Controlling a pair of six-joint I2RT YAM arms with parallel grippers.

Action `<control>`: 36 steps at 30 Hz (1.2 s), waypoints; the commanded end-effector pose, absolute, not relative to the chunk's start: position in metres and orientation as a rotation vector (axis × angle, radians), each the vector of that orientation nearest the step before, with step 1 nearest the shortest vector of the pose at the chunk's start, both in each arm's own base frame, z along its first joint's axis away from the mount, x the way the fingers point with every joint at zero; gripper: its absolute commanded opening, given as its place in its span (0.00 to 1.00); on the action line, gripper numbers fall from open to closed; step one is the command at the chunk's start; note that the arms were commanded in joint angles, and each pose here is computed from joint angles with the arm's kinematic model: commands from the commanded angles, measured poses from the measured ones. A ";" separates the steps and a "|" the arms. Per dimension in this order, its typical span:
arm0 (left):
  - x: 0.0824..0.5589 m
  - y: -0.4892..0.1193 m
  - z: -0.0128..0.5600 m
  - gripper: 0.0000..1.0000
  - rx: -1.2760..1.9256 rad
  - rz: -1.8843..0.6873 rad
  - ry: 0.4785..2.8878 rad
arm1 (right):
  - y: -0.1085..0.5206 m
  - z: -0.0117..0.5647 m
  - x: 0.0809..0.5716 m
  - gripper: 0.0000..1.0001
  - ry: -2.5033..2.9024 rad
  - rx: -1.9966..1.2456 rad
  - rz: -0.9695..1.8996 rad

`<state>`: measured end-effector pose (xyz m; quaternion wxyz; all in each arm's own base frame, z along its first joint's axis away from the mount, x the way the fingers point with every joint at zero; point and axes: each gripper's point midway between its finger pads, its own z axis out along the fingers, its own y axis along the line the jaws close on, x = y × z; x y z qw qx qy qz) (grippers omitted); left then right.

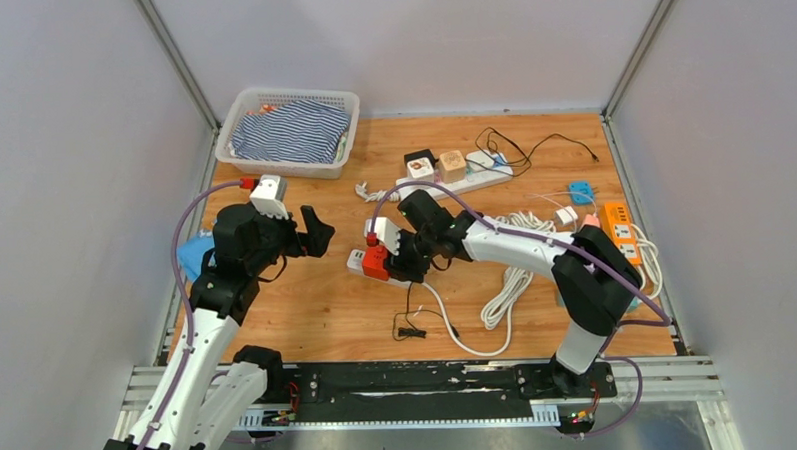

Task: Pull the plug off the socket
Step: Remove the plug from the socket.

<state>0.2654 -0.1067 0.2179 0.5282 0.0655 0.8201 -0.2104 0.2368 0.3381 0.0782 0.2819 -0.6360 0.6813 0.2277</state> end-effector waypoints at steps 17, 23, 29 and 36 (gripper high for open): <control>0.263 -0.108 0.221 1.00 0.179 -0.505 1.952 | 0.345 0.093 0.245 0.00 1.795 -1.689 0.547; 0.263 -0.109 0.221 1.00 0.183 -0.511 1.952 | 0.337 0.099 0.248 0.00 1.807 -1.670 0.619; 0.264 -0.111 0.220 1.00 0.190 -0.521 1.954 | 0.329 0.108 0.255 0.00 1.803 -1.632 0.645; 0.264 -0.112 0.217 1.00 0.193 -0.527 1.963 | 0.324 0.107 0.257 0.00 1.792 -1.644 0.628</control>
